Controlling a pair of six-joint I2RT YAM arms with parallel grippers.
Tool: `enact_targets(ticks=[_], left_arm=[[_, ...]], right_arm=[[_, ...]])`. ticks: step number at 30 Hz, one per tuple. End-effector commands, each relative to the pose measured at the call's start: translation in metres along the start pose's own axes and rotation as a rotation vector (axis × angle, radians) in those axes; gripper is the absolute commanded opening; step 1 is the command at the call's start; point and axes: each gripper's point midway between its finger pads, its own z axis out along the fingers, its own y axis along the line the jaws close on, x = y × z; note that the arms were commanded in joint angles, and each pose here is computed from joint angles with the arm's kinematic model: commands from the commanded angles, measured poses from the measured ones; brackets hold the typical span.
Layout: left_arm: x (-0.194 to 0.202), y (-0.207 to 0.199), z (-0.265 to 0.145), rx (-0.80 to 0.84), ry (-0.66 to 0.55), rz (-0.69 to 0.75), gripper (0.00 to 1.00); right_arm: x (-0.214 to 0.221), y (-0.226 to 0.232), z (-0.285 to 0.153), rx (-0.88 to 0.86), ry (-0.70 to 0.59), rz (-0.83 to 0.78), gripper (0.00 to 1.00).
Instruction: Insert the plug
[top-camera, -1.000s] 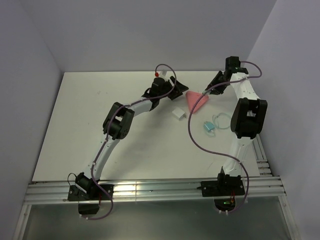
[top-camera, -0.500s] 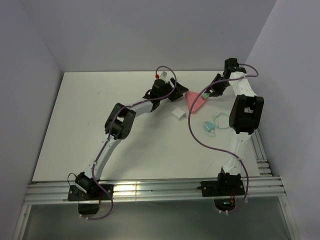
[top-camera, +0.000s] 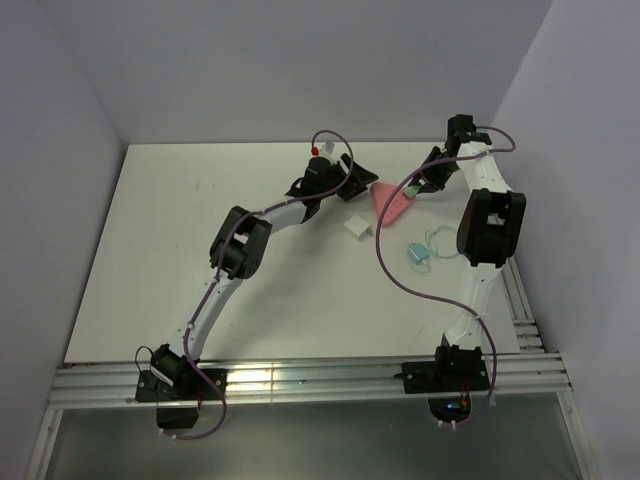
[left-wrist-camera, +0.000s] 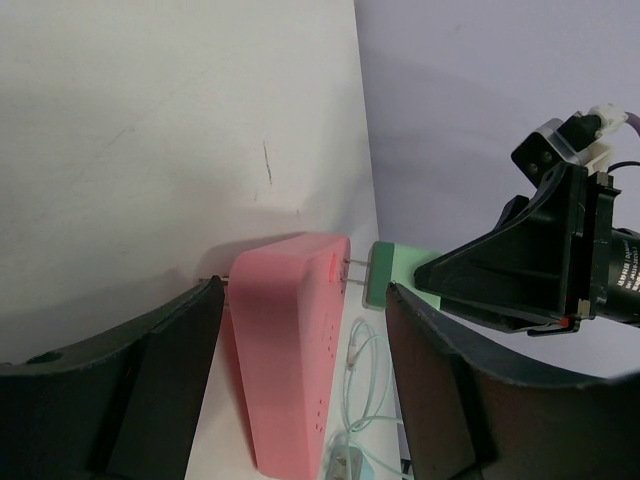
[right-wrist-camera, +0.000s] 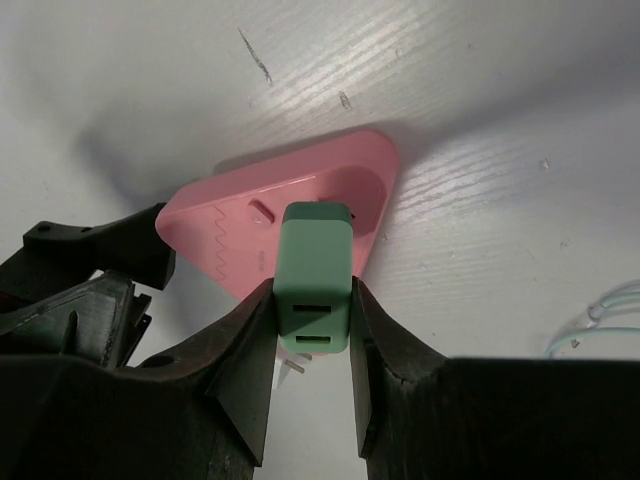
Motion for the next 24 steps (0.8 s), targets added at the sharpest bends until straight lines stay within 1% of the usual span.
enact_targets(ticks=[1,9,14,16,17,24], left_arm=[[-0.002,-0.026,0.004,0.079,-0.002,0.022,0.72],[0.006,-0.023,0.006,0.079,0.013,0.011,0.69],[0.017,-0.022,0.004,0.076,0.034,0.015,0.69],[0.015,-0.03,0.001,0.094,0.026,0.022,0.69],[0.016,-0.025,-0.001,0.082,0.025,0.015,0.69],[0.022,-0.02,-0.006,0.059,0.039,0.015,0.68]], right_arm=[[-0.006,0.017,-0.004,-0.01,-0.025,-0.043,0.0],[-0.005,0.015,-0.001,0.021,-0.029,-0.045,0.0],[-0.001,0.011,0.001,0.034,-0.028,-0.049,0.0],[0.001,0.01,0.003,0.033,-0.018,-0.049,0.0],[0.001,0.01,0.004,0.032,-0.016,-0.047,0.0],[0.001,0.012,0.002,0.018,-0.016,-0.047,0.0]])
